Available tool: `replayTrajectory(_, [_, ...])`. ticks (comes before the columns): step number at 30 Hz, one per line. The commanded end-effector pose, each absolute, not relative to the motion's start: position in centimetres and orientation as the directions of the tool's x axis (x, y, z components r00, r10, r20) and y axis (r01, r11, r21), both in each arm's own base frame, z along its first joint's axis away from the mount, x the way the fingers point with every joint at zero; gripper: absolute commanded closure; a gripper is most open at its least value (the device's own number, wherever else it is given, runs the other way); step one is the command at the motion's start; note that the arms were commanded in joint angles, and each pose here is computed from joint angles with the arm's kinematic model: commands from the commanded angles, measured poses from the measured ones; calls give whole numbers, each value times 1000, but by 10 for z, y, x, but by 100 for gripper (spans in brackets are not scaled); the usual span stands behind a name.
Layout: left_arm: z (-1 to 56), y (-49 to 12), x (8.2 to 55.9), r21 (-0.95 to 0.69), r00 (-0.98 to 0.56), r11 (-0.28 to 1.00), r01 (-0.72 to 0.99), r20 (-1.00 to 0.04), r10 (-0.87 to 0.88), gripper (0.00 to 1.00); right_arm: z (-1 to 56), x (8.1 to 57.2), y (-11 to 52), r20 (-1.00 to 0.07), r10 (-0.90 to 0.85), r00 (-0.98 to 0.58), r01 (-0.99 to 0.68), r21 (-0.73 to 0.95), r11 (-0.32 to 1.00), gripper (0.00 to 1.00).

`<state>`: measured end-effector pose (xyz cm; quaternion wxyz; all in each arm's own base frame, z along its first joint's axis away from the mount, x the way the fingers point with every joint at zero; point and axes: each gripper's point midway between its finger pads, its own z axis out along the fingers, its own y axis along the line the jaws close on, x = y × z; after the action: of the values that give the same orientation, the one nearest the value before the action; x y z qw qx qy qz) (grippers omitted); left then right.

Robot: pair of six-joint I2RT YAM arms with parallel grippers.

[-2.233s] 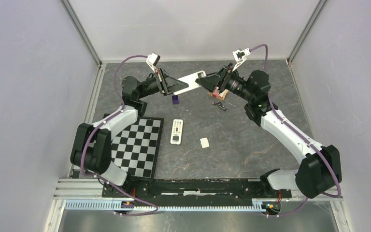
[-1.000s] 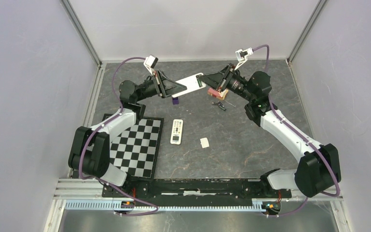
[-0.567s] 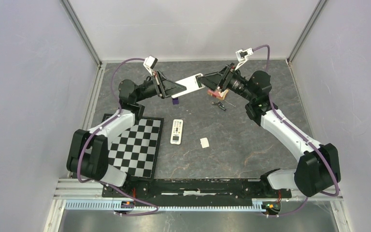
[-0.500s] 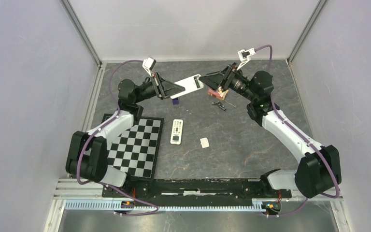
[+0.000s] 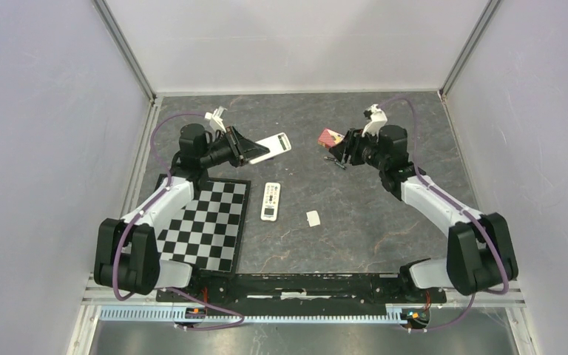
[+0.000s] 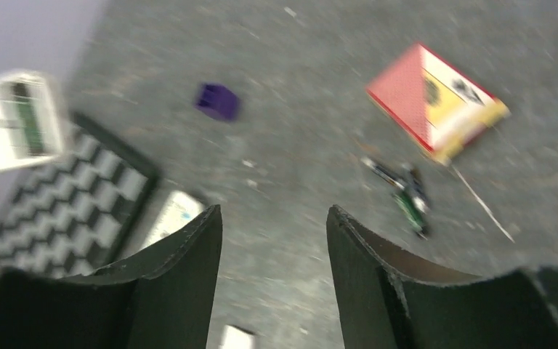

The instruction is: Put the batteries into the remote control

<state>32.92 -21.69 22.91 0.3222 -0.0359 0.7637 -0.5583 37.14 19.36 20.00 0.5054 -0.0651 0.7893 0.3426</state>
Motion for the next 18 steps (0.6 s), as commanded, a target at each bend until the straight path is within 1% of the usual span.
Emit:
replayTrajectory(1, [235,-217,319,-834,-769,390,389,-528,-360,98,148,388,163,-888,6,-460,-367,196,910,45])
replayTrajectory(3, [234,-218,318,-834,-771,386,395,-529,-353,98,135,395,157,-888,-88,-451,-336,78,939,51])
replayTrajectory(4, [235,-218,317,-832,-770,383,400,-532,-351,98,130,398,154,-886,-132,-445,-323,20,946,53])
replayTrajectory(7, [235,-219,316,-833,-774,378,403,-531,-345,98,115,407,150,-862,-236,-448,-322,-90,942,52])
replayTrajectory(11, [235,-219,316,-834,-775,373,407,-532,-342,98,96,414,151,-831,-295,-472,-346,-133,929,45])
replayTrajectory(16, [235,-220,317,-834,-775,373,407,-531,-343,98,80,416,142,-798,-344,-495,-337,-189,922,33])
replayTrajectory(18, [236,-220,318,-834,-774,371,408,-531,-344,98,73,417,144,-784,-368,-501,-358,-199,912,31])
